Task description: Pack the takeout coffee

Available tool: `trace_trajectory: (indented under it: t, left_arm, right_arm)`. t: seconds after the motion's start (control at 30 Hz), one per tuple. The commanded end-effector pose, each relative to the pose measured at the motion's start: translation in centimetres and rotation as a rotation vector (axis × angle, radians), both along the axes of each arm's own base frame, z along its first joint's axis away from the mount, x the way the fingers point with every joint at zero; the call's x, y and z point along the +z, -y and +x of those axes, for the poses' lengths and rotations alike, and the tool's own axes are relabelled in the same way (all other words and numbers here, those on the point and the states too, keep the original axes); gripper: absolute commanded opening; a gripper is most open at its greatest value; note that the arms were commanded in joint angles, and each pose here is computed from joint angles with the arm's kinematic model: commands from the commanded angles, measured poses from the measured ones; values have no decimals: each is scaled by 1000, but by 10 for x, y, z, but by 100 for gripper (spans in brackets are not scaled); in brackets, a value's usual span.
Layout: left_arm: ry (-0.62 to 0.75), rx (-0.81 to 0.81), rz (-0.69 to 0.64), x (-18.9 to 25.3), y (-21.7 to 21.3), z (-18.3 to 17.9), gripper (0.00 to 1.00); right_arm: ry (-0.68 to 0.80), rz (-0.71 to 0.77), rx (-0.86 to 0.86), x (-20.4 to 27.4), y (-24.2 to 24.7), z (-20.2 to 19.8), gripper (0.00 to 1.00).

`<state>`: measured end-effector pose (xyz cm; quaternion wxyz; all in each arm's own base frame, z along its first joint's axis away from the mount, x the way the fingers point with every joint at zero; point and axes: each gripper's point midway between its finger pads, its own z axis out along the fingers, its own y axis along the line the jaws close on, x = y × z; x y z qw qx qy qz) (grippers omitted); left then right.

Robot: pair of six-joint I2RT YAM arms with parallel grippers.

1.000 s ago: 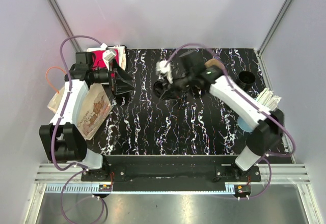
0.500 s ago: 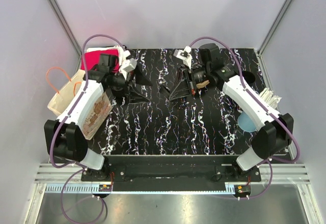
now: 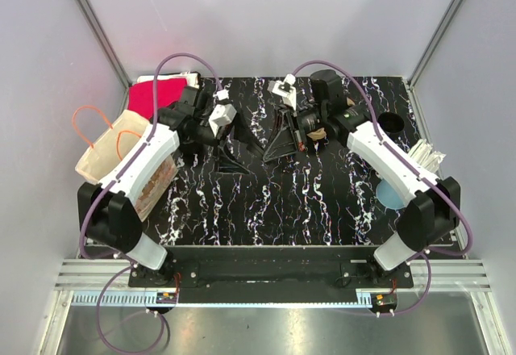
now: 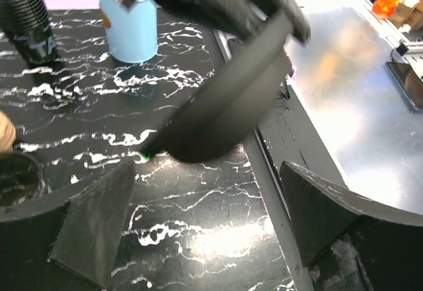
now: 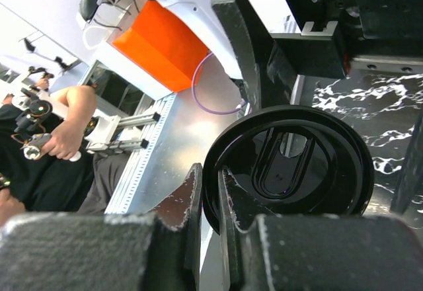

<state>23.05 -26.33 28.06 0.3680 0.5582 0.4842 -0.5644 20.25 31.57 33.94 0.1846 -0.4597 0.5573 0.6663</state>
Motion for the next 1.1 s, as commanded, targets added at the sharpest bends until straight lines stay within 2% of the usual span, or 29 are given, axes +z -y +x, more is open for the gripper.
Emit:
trace_trajectory:
  t: [0.0,0.07,0.1,0.23,0.43,0.87,1.07]
  left_arm:
    - [21,-140,-212,46,8,-21,94]
    - [-17,-132,-205,47,9,-21,93]
    - [17,-132,-219,48,11,-20,90]
    - [-27,-118,-208,47,12,-21,77]
    - [-25,-114,-210,43,13,-24,67]
    - [6,-132,-222,52,11,-41,59]
    - [8,-140,-223,51,11,-45,49]
  right_arm:
    - [-41,81,224,14,13,-32,14]
    - [-46,79,227,14,12,-32,14]
    - [-46,79,229,13,12,-32,14]
    - [-50,75,229,12,11,-30,14]
    - [-52,66,229,8,9,-25,14]
    - [-95,45,179,-6,12,1,16]
    - [-107,40,163,-11,14,10,17]
